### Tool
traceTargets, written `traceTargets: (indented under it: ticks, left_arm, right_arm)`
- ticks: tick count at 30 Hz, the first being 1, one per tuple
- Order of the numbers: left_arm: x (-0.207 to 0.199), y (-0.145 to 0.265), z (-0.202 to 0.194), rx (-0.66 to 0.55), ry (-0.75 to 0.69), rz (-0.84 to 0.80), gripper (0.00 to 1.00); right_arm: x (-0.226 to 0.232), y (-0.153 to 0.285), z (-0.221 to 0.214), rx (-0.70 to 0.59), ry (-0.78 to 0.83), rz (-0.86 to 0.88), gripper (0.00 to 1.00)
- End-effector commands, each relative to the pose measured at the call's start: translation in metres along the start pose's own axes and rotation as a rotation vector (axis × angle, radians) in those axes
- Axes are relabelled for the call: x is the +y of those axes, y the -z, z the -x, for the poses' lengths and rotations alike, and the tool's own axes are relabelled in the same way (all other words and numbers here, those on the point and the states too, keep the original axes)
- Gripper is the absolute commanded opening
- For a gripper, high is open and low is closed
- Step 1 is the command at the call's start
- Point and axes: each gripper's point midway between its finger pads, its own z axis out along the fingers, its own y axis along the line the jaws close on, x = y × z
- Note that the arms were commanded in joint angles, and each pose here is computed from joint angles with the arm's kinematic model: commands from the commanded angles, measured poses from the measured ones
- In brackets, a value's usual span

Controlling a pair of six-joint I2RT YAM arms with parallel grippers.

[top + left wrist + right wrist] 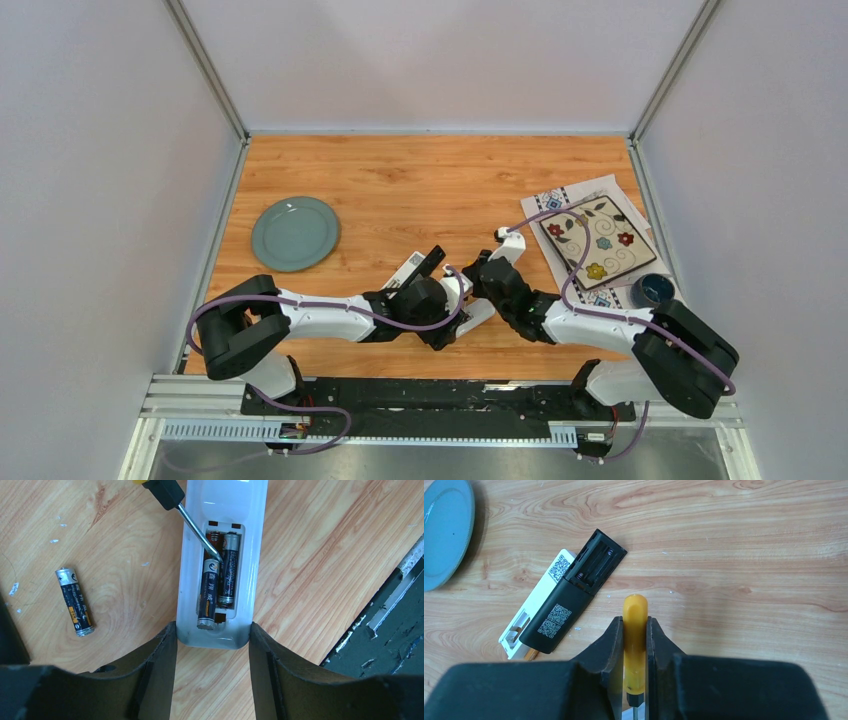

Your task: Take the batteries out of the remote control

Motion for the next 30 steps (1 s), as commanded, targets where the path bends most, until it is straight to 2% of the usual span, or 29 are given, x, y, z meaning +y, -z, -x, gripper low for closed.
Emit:
traceTargets:
  ticks: [1, 12, 16, 19, 22, 23, 25, 26, 30]
  left_arm:
    - [-0.001, -0.001, 0.001, 0.007, 0.004, -0.005, 0.00]
    - [0.002, 0.002, -0.001, 0.009, -0.003, 0.009, 0.00]
    - [0.014, 0.005, 0.004, -0.009, -0.012, 0.077, 0.00]
    - [0.023, 0.010, -0.005, 0.027, -0.028, 0.121, 0.02]
    - [0.027, 0.012, -0.006, 0.034, -0.039, 0.141, 0.16]
    - [0.028, 0.013, -0.007, 0.036, -0.042, 0.146, 0.28]
    - [0.030, 0.016, -0.006, 0.032, -0.048, 0.155, 0.40]
    - [0.030, 0.016, -0.006, 0.034, -0.052, 0.156, 0.49]
    - [0.030, 0.019, -0.003, 0.027, -0.070, 0.157, 0.61]
  right_arm:
    - [0.020, -0.005, 0.015, -0.038, -0.047, 0.034, 0.00]
    - [0.052, 0.004, 0.020, 0.009, -0.129, 0.150, 0.00]
    - [0.068, 0.007, 0.022, 0.033, -0.115, 0.207, 0.00]
    - [0.086, 0.013, 0.024, 0.060, -0.113, 0.294, 0.00]
    - [0.094, 0.021, 0.026, 0.081, -0.126, 0.337, 0.00]
    - [0.095, 0.025, 0.033, 0.071, -0.156, 0.350, 0.00]
    - [0.092, 0.028, 0.039, 0.058, -0.185, 0.363, 0.00]
    - [0.091, 0.033, 0.051, 0.031, -0.204, 0.372, 0.00]
    - [0.077, 0.040, 0.073, -0.028, -0.200, 0.345, 0.00]
